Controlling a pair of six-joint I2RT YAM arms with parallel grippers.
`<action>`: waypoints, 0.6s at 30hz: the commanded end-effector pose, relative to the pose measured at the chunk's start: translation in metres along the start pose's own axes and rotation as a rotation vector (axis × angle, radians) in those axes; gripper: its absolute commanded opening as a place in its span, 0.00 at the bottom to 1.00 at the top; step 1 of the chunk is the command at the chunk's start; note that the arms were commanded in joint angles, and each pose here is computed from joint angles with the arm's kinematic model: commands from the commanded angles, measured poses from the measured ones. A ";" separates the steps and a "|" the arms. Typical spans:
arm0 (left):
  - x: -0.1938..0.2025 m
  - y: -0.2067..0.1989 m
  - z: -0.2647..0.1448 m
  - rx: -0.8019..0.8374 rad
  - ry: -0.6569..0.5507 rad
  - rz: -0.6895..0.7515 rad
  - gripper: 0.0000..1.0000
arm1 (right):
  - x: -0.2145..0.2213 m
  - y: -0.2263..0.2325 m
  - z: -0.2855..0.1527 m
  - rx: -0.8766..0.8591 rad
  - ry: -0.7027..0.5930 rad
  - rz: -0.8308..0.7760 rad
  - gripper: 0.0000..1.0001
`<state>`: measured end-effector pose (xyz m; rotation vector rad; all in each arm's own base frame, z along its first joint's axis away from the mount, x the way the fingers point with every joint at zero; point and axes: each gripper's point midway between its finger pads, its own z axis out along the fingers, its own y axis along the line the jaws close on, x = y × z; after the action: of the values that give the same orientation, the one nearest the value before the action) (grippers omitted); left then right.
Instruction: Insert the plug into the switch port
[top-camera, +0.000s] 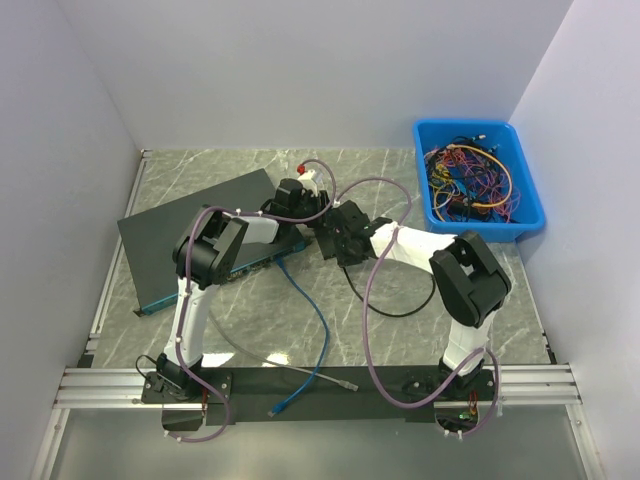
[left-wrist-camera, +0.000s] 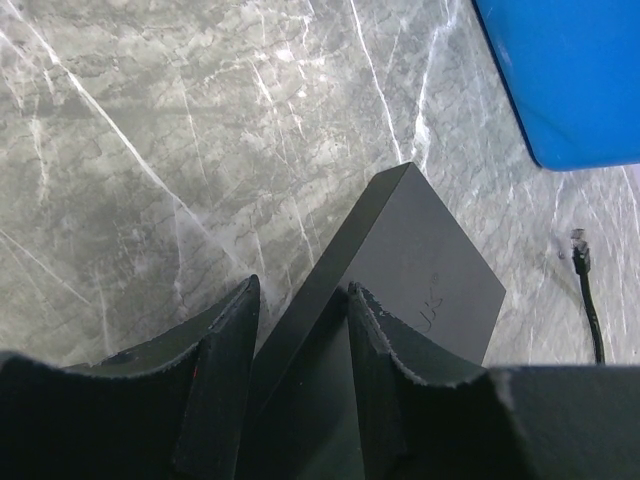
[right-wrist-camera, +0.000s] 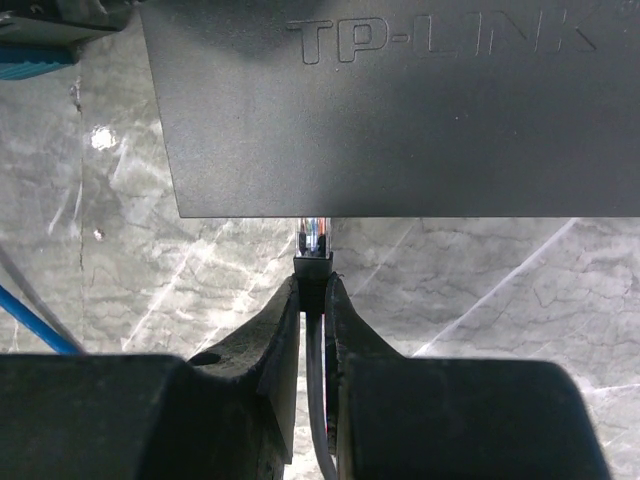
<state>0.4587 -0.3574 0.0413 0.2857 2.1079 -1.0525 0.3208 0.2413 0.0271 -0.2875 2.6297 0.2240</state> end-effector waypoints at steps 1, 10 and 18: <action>0.009 -0.004 0.004 0.027 0.046 0.014 0.46 | -0.046 0.004 -0.007 -0.005 -0.141 0.031 0.00; 0.009 -0.003 0.005 0.028 0.054 0.011 0.45 | -0.045 0.000 -0.002 0.004 -0.151 0.031 0.00; 0.023 0.007 0.014 -0.012 0.145 -0.024 0.44 | -0.041 -0.012 0.015 0.010 -0.130 0.039 0.00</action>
<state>0.4674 -0.3648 0.0412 0.2969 2.1420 -1.0660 0.3325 0.2387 0.0214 -0.2627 2.6133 0.2229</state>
